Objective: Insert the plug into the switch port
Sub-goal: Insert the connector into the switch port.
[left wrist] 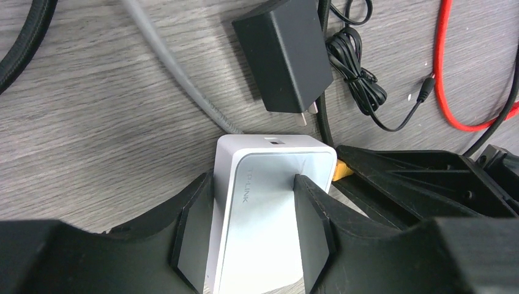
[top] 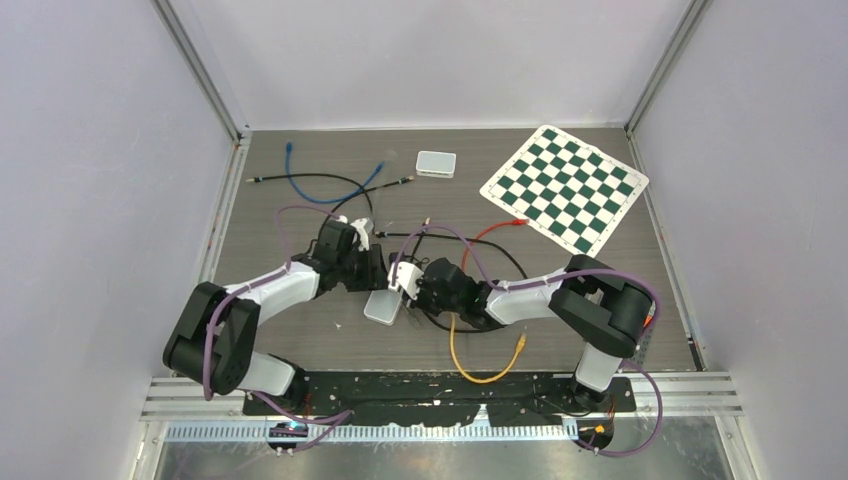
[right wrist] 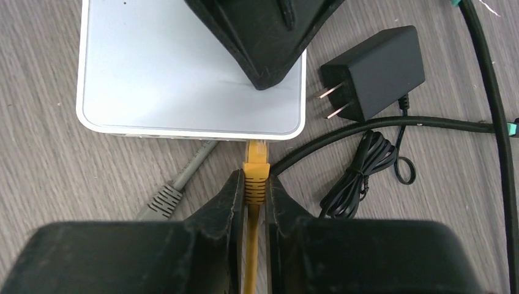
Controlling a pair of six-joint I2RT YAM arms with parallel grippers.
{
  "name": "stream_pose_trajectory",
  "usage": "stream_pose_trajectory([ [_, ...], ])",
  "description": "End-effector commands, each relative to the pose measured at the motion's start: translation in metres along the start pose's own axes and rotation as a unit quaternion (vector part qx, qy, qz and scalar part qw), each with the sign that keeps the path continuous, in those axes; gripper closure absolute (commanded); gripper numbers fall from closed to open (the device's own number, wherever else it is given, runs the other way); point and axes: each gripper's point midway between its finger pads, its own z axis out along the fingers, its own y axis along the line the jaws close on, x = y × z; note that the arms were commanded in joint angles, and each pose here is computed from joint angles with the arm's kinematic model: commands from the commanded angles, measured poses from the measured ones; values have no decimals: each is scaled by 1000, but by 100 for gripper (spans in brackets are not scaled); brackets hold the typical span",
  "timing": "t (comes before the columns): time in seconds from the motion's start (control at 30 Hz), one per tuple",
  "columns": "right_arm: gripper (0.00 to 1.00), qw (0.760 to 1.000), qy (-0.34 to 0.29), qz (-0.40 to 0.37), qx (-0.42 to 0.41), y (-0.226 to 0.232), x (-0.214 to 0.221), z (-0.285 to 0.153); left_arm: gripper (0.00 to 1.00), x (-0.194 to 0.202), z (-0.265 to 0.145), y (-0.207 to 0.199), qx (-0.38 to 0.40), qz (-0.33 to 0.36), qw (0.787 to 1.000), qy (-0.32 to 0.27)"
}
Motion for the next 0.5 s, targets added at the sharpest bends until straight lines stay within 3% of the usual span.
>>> stream_pose_trajectory([
  [0.0,95,960,-275,-40,31,-20,-165,-2,57,93,-9,-83,187,-24,965,180],
  [0.47,95,943,-309,-118,-46,8,-181,-4,57,96,-11,-99,217,-19,960,179],
])
